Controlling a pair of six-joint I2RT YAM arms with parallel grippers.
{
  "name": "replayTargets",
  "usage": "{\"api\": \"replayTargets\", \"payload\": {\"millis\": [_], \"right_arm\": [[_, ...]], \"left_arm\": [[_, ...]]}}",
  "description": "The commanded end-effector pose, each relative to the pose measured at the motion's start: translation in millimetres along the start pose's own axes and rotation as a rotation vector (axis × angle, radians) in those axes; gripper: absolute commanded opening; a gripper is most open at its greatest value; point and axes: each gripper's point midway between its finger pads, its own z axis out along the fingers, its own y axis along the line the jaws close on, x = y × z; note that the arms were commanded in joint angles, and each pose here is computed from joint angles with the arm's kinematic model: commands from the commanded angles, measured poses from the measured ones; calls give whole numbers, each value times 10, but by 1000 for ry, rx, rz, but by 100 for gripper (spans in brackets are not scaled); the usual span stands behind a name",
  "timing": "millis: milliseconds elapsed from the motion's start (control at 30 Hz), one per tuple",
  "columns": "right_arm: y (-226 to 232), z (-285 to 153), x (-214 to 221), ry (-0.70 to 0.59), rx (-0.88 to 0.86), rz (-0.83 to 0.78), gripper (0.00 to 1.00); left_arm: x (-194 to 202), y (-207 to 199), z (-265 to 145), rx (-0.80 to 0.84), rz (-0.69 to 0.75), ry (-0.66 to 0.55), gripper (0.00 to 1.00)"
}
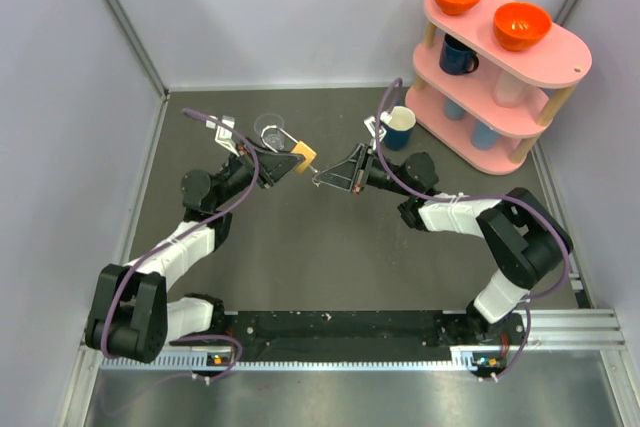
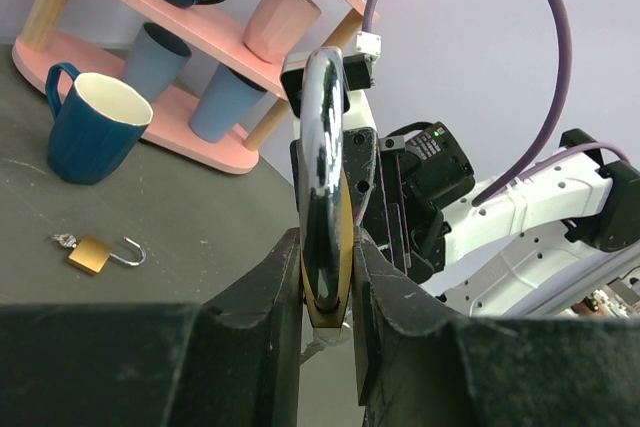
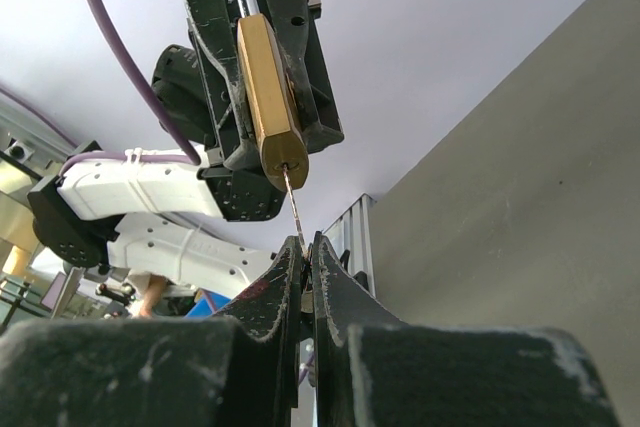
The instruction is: Unlock with the key
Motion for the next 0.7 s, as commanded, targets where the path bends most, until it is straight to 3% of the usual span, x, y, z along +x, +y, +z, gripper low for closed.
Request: {"api": "replayTargets", "payload": {"millis": [0, 667], "right_arm": [[242, 73, -191, -41, -77, -82, 0], [328, 60, -336, -63, -95, -157, 0]], "left_arm": [[-113, -196, 24, 66, 90, -41, 0], [306, -24, 159, 18, 19, 118, 0]]}}
